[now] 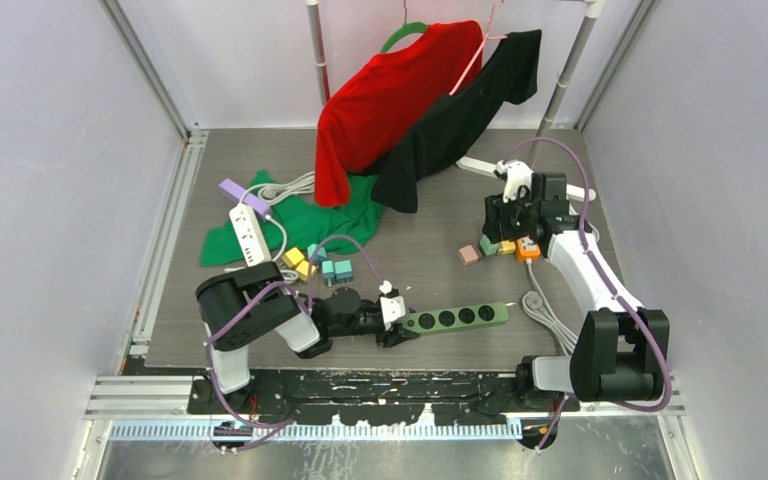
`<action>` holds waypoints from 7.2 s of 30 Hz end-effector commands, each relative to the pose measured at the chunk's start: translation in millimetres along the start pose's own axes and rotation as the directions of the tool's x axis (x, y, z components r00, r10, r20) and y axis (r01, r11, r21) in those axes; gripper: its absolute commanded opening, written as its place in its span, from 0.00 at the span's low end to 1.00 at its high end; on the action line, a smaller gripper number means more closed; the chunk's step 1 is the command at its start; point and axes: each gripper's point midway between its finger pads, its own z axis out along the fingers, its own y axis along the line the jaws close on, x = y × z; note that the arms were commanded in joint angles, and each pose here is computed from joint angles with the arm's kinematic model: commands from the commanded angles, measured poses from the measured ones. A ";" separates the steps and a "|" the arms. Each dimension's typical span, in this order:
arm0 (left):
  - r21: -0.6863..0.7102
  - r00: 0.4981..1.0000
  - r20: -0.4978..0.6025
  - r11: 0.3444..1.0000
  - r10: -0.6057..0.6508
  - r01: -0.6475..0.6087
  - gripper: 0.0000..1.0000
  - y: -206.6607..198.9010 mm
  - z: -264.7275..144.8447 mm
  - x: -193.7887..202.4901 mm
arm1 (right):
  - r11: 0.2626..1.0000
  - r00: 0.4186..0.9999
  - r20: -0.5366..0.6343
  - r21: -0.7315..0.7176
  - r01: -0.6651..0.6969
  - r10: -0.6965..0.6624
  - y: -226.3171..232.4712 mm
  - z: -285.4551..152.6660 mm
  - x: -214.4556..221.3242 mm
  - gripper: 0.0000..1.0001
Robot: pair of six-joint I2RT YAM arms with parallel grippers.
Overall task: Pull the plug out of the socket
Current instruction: Place the plug at the center of the board, then pick up the socket from the center of the board, then place the socket at the center of the board.
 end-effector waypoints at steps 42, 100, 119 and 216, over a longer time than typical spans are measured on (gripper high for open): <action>-0.062 0.997 0.073 0.998 -0.006 0.010 0.93 7.5 -8.8 -17.3 | 0.968 0.978 0.166 -0.197 0.157 -0.124 41.2 -42.8 -31.9 0.59; -0.269 0.719 -0.628 0.950 -0.298 0.159 0.77 -8.3 32.9 -42.7 | 0.982 0.983 0.165 -0.154 0.112 -0.086 30.6 -54.4 -40.3 0.61; -0.300 0.779 -0.554 0.943 -0.294 0.143 0.11 -3.1 22.4 -54.2 | 0.981 0.982 0.171 -0.160 0.111 -0.083 30.8 -55.4 -40.6 0.61; -0.888 0.663 0.450 -0.226 -0.599 0.400 0.76 255.1 -273.6 -10.5 | 0.980 0.987 0.153 -0.181 0.083 -0.055 29.2 -49.6 -34.8 0.61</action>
